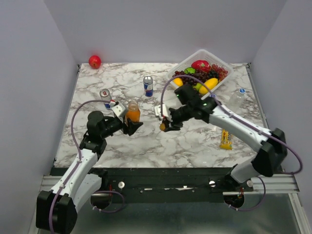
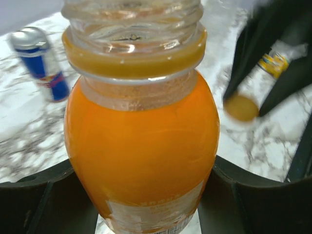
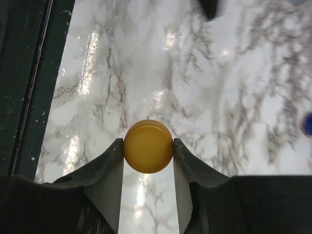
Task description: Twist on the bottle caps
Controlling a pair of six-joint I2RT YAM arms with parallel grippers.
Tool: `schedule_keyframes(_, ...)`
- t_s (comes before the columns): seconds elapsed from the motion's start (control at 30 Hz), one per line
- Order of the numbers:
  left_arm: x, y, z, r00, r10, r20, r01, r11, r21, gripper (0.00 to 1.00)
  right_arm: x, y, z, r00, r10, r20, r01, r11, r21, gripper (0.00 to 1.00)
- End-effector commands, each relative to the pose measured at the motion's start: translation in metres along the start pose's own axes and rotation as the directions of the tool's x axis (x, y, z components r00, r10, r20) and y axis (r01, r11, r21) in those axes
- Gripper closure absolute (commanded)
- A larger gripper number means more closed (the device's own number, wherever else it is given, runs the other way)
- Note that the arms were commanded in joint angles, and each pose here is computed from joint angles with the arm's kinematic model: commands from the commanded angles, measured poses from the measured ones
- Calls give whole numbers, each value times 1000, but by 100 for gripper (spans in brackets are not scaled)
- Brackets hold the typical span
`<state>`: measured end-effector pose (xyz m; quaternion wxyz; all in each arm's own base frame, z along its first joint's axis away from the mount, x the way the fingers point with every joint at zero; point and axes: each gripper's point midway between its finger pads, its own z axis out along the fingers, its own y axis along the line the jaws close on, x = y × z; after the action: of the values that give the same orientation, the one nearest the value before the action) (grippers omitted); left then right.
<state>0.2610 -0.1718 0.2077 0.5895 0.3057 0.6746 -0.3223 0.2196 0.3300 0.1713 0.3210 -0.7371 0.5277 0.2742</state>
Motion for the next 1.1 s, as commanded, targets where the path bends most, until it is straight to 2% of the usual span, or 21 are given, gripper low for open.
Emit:
schedule_keyframes(0.0, 22, -53, 19, 983, 170, 76, -183, 960, 214, 100, -25, 31, -69, 998, 55, 34, -55, 999, 0, 66)
schedule_keyframes(0.17, 45, -84, 41, 984, 153, 91, -173, 937, 304, 100, -68, 29, -107, 993, 42, 114, -51, 996, 70, 65)
schedule_keyframes(0.3, 51, -107, 44, 971, 211, 112, -238, 894, 380, 100, -85, 22, -107, 987, 39, 155, -44, 999, 32, 64)
schedule_keyframes(0.4, 51, -117, 45, 970, 216, 108, -241, 872, 426, 100, -93, 14, -99, 984, 26, 177, -26, 1000, -2, 64)
schedule_keyframes(0.7, 35, -124, 52, 962, 227, 151, -271, 858, 436, 100, -97, 19, -75, 986, -56, 158, 71, 993, -91, 63)
schedule_keyframes(1.07, 29, -125, 53, 955, 245, 169, -296, 849, 438, 100, -90, 19, -60, 989, -92, 117, 103, 990, -94, 62)
